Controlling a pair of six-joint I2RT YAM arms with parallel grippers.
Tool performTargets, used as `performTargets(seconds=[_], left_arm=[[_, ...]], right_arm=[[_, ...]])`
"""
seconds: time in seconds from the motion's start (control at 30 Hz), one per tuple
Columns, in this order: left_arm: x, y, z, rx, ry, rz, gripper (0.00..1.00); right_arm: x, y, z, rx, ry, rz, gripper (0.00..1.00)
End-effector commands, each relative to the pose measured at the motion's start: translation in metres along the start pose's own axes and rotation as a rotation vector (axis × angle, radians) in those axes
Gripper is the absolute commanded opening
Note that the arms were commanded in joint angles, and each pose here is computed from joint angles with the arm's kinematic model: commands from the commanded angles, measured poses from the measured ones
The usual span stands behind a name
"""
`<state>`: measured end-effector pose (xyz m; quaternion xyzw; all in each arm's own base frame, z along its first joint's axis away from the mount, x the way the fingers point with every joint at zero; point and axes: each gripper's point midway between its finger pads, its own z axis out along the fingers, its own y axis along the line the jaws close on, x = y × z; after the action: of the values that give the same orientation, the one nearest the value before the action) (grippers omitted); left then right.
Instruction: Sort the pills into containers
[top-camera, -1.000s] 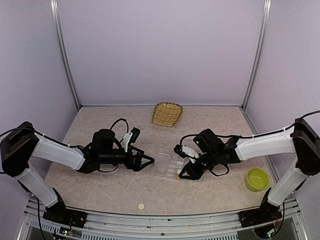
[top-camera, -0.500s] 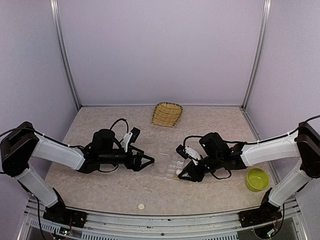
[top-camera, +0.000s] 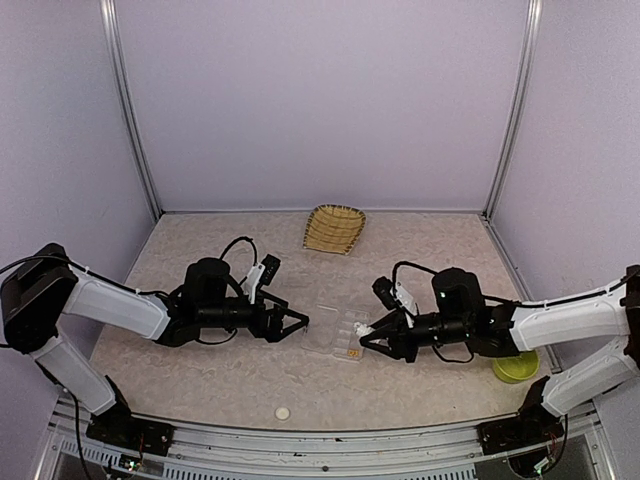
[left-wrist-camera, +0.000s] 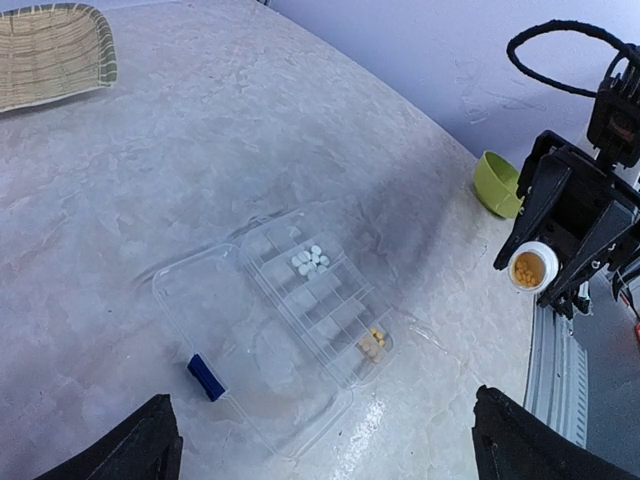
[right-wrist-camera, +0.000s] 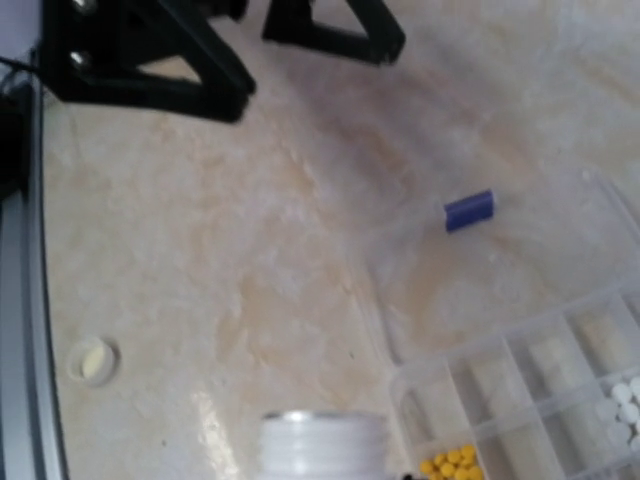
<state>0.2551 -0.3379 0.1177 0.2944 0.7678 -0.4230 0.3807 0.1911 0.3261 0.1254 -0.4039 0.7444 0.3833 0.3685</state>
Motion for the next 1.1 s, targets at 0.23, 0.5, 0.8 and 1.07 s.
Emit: performTargets(seconds=[0.23, 0.5, 0.8, 1.07], left_arm=[[-0.006, -0.003, 0.004, 0.008, -0.006, 0.021, 0.99], [-0.006, -0.004, 0.005, 0.009, -0.006, 0.022, 0.99], [-0.004, -0.003, 0.006, 0.008, 0.0, 0.02, 0.99], [-0.003, -0.004, 0.007, 0.01, 0.005, 0.025, 0.99]], right_arm=[[-0.042, 0.017, -0.036, -0.039, -0.301, -0.058, 0.0], [-0.054, 0.029, -0.06, -0.068, -0.439, -0.101, 0.0], [-0.071, 0.04, -0.108, -0.034, -0.651, -0.189, 0.0], [-0.076, 0.04, -0.15, 0.037, -0.825, -0.213, 0.0]])
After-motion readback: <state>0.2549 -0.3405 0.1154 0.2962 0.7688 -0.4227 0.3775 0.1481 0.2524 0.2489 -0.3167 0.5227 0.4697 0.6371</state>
